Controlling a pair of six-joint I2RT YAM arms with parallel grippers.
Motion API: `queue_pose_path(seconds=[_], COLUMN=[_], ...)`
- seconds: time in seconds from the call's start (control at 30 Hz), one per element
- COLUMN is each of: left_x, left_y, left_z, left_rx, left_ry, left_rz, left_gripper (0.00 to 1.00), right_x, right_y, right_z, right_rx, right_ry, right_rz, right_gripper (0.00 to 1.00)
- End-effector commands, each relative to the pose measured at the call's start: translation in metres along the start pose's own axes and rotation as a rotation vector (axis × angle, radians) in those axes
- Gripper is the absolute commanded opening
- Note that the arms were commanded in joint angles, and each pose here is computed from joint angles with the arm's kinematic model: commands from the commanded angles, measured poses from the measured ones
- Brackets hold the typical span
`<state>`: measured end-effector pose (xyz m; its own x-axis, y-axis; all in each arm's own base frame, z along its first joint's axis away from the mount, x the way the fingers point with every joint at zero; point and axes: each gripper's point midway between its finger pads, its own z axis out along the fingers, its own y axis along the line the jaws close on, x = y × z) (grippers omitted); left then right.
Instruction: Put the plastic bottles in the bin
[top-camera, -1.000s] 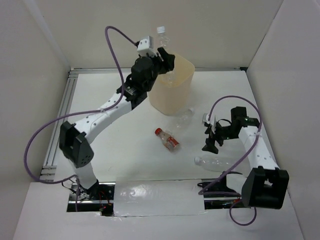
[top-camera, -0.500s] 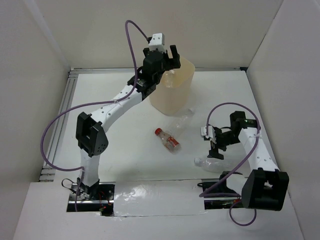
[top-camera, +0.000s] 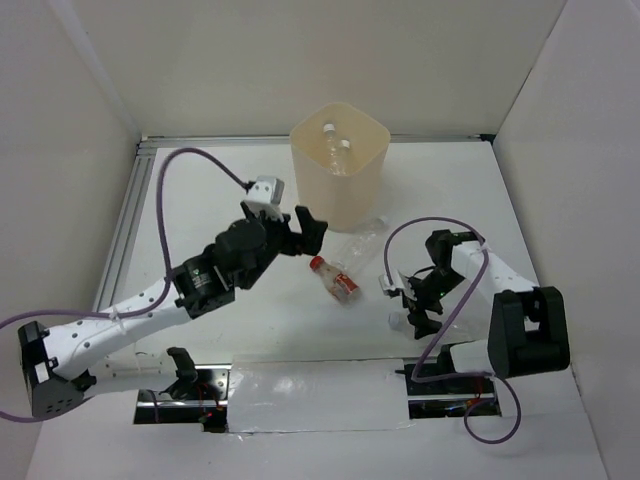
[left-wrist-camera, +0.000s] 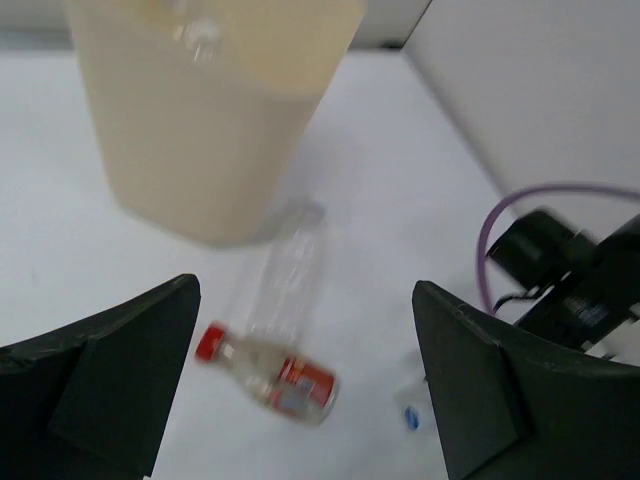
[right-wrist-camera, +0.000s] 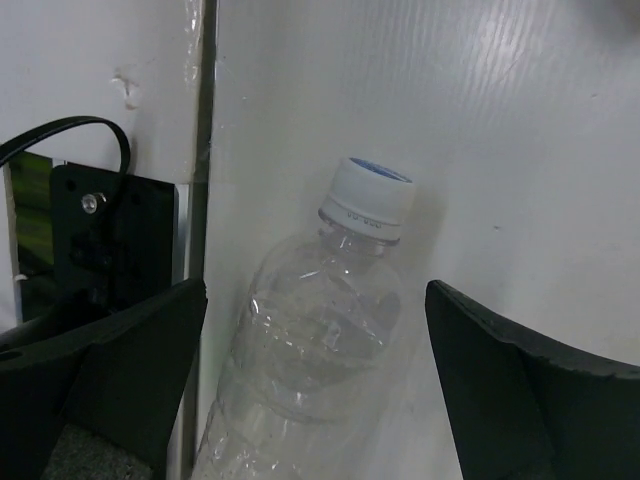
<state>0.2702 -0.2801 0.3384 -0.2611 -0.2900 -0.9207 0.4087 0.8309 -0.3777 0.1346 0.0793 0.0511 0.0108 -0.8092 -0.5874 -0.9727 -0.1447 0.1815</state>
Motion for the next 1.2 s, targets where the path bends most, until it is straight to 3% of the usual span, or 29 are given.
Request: queue_pose_path(seconds=[0.0, 0.03, 0.13, 0.27, 0.37, 0.4, 0.43, 0.5, 0.6, 0.63, 0.73, 0.83, 1.07, 1.17], left_x=[0.074, 0.085, 0.112, 0.138, 0.147, 0.149, 0.154, 0.162, 0.167, 0.167, 0.171, 0.177, 0.187, 0.189], left_y=[0.037, 0.04, 0.044, 0.047, 0.049, 0.05, 0.052, 0.055, 0.049, 0.049, 0.044, 0.043, 0.038, 0.032], left_z=[-0.016, -0.019, -0.031, -0.039, -0.041, -0.04, -0.041, -0.042, -0.039, -0.039, -0.035, -0.033, -0.031, -0.031], left_rx=[-0.159, -0.188, -0.212, -0.254, -0.269, -0.273, -0.28, -0.284, -0.27, -0.271, -0.256, -0.253, -0.251, -0.228], left_ry=[0.153, 0.169, 0.223, 0.254, 0.268, 0.273, 0.28, 0.301, 0.315, 0.314, 0.324, 0.339, 0.372, 0.386], left_rz=[-0.021, -0.058, -0.084, -0.143, -0.143, -0.138, -0.139, -0.128, -0.144, -0.153, -0.161, -0.157, -0.18, -0.202], left_gripper=[1.0, 1.0, 1.0, 1.0, 1.0, 1.0, 1.0, 1.0, 1.0, 1.0, 1.0, 1.0, 1.0, 1.0], right_x=[0.007, 0.012, 0.011, 0.019, 0.018, 0.017, 0.019, 0.017, -0.026, -0.044, -0.121, -0.195, -0.301, -0.359], right_y=[-0.018, -0.024, -0.035, -0.042, -0.043, -0.044, -0.041, -0.043, -0.051, -0.055, -0.073, -0.105, -0.139, -0.15], right_z=[0.006, 0.006, 0.01, 0.024, 0.023, 0.022, 0.024, 0.02, 0.0, -0.011, -0.06, -0.133, -0.252, -0.32], right_rx=[0.039, 0.077, 0.119, 0.215, 0.25, 0.259, 0.252, 0.257, 0.244, 0.252, 0.302, 0.471, 0.76, 0.932], right_ry=[0.094, 0.148, 0.211, 0.315, 0.32, 0.315, 0.319, 0.31, 0.163, 0.105, -0.102, -0.267, -0.545, -0.709], right_rz=[0.093, 0.165, 0.179, 0.264, 0.297, 0.292, 0.296, 0.292, 0.259, 0.235, 0.129, -0.02, -0.209, -0.367], right_gripper=[0.96, 0.95, 0.92, 0.79, 0.61, 0.53, 0.39, 0.28, 0.1, 0.08, 0.08, 0.08, 0.08, 0.08])
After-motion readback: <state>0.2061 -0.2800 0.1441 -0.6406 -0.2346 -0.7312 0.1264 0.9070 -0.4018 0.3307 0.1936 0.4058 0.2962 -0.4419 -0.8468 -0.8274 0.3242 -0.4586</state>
